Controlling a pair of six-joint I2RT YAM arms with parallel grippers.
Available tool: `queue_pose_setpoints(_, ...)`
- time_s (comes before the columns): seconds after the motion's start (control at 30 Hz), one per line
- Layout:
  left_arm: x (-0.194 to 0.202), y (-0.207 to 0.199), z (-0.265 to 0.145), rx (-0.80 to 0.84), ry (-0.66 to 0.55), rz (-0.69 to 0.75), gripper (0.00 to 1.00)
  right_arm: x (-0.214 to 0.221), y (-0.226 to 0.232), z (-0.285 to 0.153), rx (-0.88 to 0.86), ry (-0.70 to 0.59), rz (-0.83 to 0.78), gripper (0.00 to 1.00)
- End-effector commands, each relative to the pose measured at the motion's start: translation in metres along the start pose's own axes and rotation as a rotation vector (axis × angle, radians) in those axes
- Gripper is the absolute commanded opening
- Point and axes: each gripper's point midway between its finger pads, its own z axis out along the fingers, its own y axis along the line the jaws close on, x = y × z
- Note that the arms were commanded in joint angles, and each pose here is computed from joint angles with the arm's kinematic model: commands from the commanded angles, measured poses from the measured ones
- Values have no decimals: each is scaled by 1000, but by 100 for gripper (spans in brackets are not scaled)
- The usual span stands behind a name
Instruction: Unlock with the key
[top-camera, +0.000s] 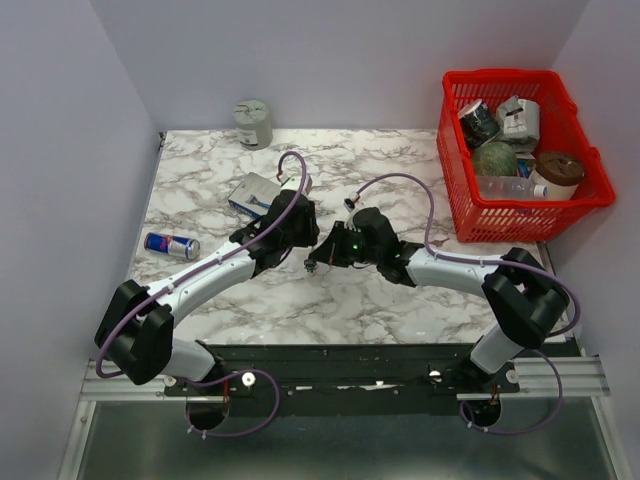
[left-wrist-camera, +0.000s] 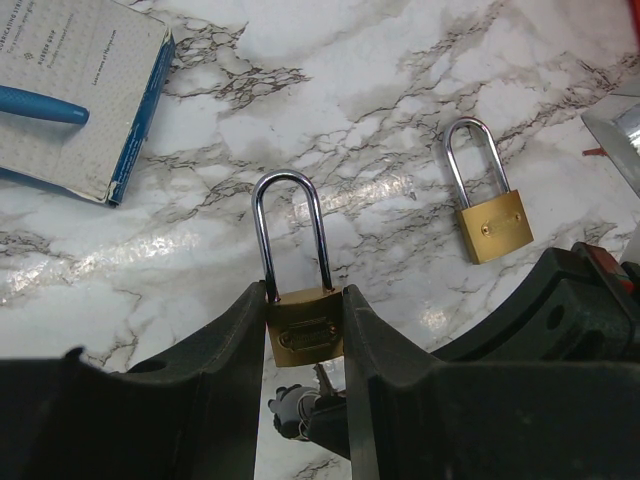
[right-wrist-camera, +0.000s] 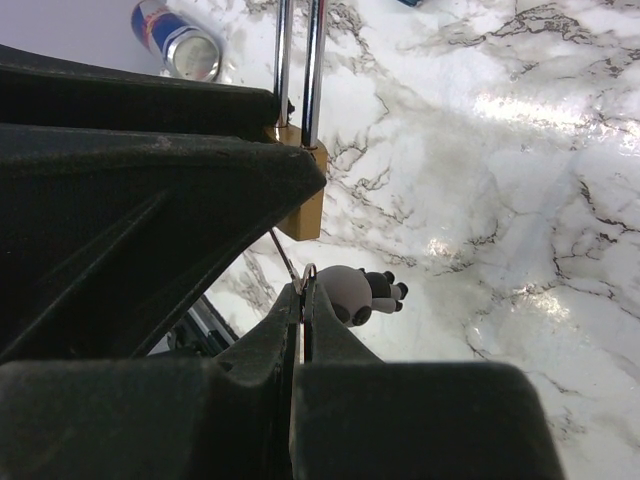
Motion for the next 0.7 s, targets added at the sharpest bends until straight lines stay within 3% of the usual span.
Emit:
queue_pose_setpoints(0.0,-7,-3,-3,7,-18,8,0,7,-7,5,6,24,18,1)
queue_pose_setpoints(0.67,-6,-3,-3,7,-17,10,0,-1,-7,-1,4,-7,15,1)
